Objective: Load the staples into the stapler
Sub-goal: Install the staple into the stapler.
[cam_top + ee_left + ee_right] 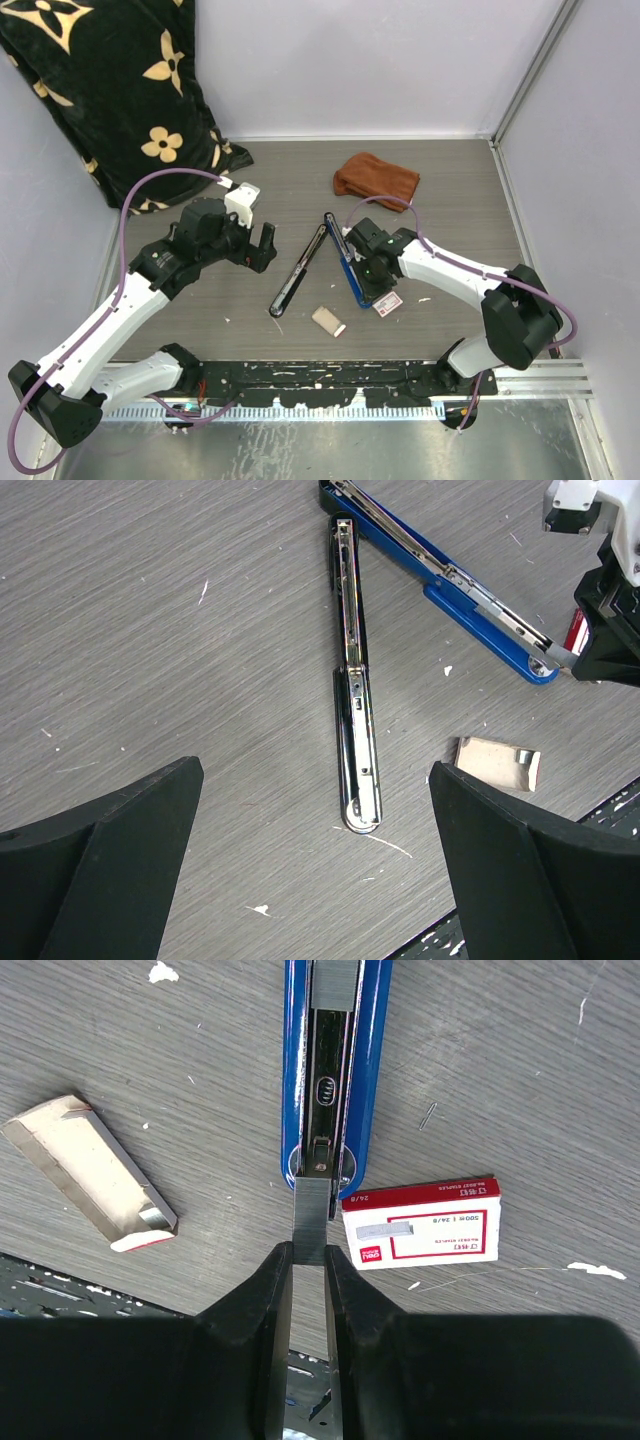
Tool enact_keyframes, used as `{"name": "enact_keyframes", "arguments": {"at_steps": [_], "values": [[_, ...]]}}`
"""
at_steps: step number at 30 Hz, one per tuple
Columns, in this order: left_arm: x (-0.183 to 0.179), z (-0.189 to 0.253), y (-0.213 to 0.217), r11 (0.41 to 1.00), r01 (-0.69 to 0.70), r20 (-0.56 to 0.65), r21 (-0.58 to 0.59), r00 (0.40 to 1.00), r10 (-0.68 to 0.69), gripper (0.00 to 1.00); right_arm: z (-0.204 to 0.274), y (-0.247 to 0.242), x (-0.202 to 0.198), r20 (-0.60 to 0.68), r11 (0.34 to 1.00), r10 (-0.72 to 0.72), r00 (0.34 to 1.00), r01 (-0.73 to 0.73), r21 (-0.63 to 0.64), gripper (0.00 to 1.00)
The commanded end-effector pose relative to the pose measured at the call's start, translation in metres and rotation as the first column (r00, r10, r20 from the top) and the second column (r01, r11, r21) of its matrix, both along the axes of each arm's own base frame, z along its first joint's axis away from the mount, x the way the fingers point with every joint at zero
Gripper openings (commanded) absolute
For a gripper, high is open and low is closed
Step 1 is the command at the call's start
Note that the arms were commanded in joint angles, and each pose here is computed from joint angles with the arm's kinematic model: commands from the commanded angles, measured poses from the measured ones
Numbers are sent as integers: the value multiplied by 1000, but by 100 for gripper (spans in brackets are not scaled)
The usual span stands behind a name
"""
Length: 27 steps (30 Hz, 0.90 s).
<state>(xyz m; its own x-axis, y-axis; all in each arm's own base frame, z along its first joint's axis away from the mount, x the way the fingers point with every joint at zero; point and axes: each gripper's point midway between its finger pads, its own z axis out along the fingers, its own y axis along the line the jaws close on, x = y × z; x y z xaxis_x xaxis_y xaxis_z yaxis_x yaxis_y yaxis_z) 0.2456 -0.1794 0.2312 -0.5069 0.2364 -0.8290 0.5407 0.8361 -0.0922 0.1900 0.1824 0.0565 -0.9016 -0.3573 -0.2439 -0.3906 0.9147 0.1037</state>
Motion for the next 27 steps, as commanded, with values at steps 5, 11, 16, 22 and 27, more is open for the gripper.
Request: {"name": "enact_keyframes", "arguments": {"at_steps": [5,11,16,22,27], "values": [[3,15,-6,999,12,43,-40,999,-10,100,24,7,15,71,998,-17,997,13,53,19],[3,15,-6,999,13,43,-40,999,-11,100,27,6,16,79,998,-29,996,25,61,19],[2,16,-7,999,16,45,-41,999,-14,100,22,3,13,61,999,-29,998,26,48,19],[2,15,-7,999,15,43,-39,999,-13,100,16,2,10,41,999,-29,999,28,40,19],[3,14,-7,999,14,41,-38,999,-13,100,12,1,8,27,999,-23,999,23,33,19]]}}
